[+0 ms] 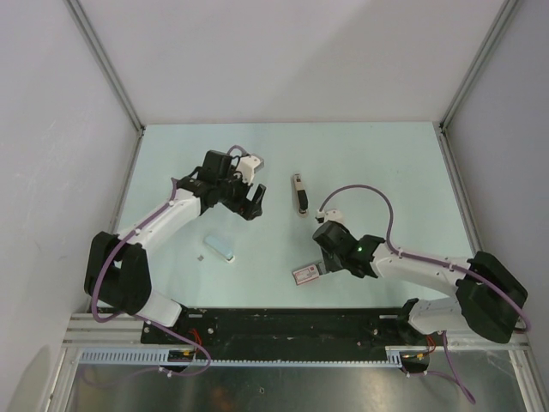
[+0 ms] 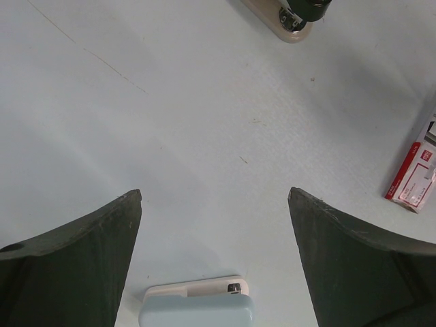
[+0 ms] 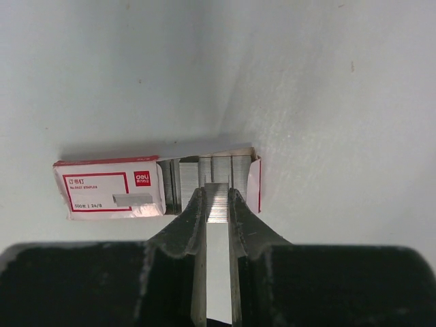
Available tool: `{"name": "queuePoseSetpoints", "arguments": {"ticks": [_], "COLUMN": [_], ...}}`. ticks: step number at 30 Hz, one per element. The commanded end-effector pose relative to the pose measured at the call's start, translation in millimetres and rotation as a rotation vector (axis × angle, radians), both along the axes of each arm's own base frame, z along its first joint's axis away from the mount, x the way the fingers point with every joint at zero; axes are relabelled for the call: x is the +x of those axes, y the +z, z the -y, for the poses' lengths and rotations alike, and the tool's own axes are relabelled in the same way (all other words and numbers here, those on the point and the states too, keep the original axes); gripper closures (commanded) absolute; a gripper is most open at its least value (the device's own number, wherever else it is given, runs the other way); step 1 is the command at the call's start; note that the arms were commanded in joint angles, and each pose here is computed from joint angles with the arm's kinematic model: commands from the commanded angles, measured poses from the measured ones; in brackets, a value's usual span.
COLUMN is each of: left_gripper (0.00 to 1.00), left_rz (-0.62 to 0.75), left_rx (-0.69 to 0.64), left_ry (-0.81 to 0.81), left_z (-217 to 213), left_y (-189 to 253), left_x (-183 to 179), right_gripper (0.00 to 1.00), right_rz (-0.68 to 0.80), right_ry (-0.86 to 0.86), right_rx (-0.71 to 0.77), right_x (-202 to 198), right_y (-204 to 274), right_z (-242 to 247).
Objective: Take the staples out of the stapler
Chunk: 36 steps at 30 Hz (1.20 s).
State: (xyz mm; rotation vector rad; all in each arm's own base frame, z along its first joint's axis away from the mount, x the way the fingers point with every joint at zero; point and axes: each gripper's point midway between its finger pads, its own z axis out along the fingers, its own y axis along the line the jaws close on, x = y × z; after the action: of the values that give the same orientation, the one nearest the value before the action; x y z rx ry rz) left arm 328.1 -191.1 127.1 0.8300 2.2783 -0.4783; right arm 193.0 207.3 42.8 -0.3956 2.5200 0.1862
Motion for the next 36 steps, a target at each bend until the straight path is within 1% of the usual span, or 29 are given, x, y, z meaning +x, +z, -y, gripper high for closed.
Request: {"name": "queuePoseSetpoints", "arguments": {"ticks": [1, 14, 25, 33, 36], "left_gripper": [0.07, 0.07, 0.07, 0.07, 0.07], "left_rz": [0.061, 0.062, 0.064, 0.068, 0.071], "left_rx": [-0.011, -0.01, -0.007, -0.006, -0.005], "left_ry": [-0.069, -0.071, -0.072, -0.071, -0.07], "left_z": [6, 6, 6, 6, 6], "left_y": [14, 15, 15, 16, 17], "left_x": [-5, -5, -5, -5, -4], "right_gripper": [1.0, 1.0, 0.95, 0.87, 0.82], "right_rz": [0.057, 0.023, -0.009, -0.01, -0.007], "right_ry": [-0.019, 0.028, 0.057, 0.058, 0.054], "right_rx": [-0.018, -0.034, -0.05, -0.05, -0.05], "right_x": [4, 0, -2, -2, -1], "right_y": [13, 3, -5, -4, -3], "right_z": [9, 4, -2, -2, -1]}}
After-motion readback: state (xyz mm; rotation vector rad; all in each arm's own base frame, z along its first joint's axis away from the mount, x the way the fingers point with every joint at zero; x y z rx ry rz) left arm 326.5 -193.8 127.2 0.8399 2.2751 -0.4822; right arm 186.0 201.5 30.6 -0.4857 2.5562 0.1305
